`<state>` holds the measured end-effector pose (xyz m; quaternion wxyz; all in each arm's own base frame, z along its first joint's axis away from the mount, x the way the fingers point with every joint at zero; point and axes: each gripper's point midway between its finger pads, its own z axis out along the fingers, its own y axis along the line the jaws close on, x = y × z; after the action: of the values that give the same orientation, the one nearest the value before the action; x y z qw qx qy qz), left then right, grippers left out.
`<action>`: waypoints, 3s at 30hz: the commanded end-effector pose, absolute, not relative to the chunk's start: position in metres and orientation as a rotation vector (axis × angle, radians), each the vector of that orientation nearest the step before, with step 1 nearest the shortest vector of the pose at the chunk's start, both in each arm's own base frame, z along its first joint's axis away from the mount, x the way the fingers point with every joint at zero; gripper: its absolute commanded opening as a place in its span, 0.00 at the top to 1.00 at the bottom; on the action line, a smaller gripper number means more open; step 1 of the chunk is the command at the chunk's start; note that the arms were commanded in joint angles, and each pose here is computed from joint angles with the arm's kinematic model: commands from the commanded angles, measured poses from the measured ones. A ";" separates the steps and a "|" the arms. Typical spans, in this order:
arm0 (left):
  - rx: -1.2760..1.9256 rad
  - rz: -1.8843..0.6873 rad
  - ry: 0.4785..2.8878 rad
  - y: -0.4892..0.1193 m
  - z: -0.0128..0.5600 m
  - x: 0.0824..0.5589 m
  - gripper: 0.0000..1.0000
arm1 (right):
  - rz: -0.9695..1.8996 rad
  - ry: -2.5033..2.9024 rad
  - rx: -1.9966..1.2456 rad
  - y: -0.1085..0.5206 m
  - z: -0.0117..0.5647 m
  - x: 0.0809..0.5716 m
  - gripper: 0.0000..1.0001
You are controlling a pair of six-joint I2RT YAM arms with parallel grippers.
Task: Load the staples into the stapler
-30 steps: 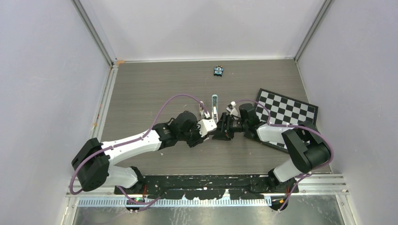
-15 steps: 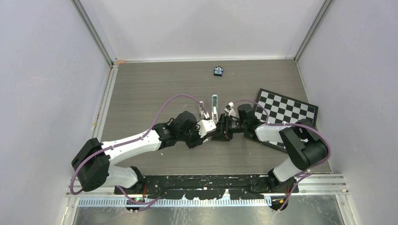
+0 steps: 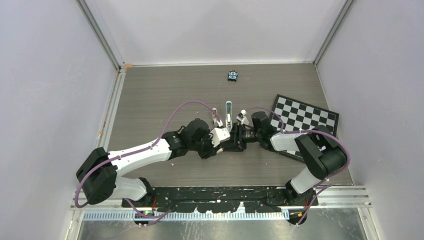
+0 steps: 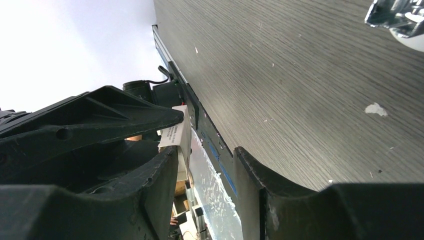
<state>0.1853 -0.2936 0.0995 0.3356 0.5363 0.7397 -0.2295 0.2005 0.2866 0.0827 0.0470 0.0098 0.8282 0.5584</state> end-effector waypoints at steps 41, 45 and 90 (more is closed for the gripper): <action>1.355 -0.573 1.784 -0.301 0.129 0.204 0.68 | 1.594 2.413 0.155 0.252 0.132 0.226 0.38; 1.365 -0.578 1.788 -0.303 0.128 0.203 0.68 | 1.587 2.384 0.155 0.251 0.147 0.226 0.32; 1.358 -0.611 1.753 -0.310 0.134 0.203 0.68 | 1.616 2.522 0.098 0.313 0.112 0.215 0.63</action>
<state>0.1951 -0.2933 0.1086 0.3624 0.5383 0.7273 -0.2233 0.2107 0.3068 0.1059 0.0582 0.0385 0.8521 0.5187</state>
